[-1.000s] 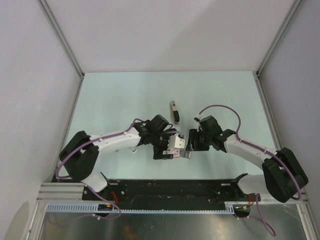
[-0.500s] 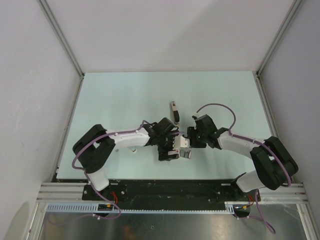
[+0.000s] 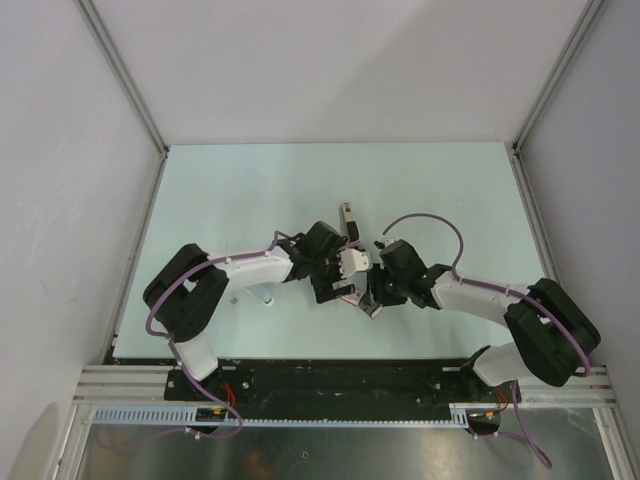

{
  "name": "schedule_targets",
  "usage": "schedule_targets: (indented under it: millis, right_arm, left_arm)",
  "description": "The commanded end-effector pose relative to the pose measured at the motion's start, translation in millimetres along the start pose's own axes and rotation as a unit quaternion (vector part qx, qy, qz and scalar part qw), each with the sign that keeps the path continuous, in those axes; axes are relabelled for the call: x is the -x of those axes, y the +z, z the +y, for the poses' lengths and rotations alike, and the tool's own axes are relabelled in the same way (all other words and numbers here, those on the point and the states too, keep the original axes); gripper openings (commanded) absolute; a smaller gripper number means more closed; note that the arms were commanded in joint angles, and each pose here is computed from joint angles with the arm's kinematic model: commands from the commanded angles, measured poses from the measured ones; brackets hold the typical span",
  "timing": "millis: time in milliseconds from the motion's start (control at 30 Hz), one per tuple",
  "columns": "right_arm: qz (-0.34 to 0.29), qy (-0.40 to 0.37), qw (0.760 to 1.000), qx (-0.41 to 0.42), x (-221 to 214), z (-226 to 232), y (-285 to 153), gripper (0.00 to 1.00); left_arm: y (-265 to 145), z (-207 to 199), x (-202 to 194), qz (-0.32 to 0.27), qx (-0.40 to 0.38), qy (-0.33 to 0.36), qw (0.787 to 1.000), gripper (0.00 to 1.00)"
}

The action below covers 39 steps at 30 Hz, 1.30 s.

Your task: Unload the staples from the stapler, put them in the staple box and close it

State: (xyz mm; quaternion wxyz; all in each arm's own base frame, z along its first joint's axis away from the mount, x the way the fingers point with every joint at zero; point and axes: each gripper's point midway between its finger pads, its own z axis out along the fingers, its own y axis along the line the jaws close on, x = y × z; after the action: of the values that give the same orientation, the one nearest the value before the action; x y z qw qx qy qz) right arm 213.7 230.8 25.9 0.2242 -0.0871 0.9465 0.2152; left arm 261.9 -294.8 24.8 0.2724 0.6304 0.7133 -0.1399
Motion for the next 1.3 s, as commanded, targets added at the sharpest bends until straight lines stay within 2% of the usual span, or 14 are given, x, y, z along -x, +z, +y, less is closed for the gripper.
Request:
schedule_targets:
  millis: [0, 200, 333, 467, 533, 800, 967, 1133, 1267]
  right_arm:
    - [-0.001, 0.013, 1.000, -0.024, -6, -11, -6, 0.50]
    - [-0.074, -0.002, 0.997, -0.005, 28, -2, -25, 0.54]
    - [-0.087, -0.034, 0.996, 0.009, 33, 9, -26, 0.59]
    - [-0.080, -0.088, 0.993, -0.012, 25, 14, -18, 0.79]
    - [-0.074, -0.113, 0.991, -0.026, 20, 15, -15, 0.82]
    - [-0.076, -0.187, 0.979, -0.038, 9, 26, -4, 0.83]
    - [-0.072, -0.204, 0.975, -0.044, 5, 27, 2, 0.81]
    - [-0.069, -0.185, 0.979, -0.046, 2, 27, 0, 0.81]
    - [-0.098, -0.160, 0.982, -0.032, 13, 36, -15, 0.80]
  left_arm:
    - [-9, 8, 23, -0.036, 0.016, -0.007, 0.999, 0.99]
    - [-13, 5, 23, -0.045, 0.008, -0.032, 0.998, 0.99]
    - [-14, 1, 24, -0.051, -0.002, -0.042, 0.998, 1.00]
    - [-14, 1, 23, -0.051, -0.003, -0.045, 0.998, 0.99]
    - [-14, 3, 23, -0.052, -0.004, -0.053, 0.997, 1.00]
    - [-8, 14, 25, -0.052, -0.007, -0.078, 0.996, 1.00]
    - [-5, 15, 27, -0.049, -0.012, -0.081, 0.995, 0.99]
    - [-2, 16, 24, -0.045, -0.018, -0.089, 0.995, 0.99]
    - [-3, 19, 25, -0.049, -0.020, -0.097, 0.994, 1.00]
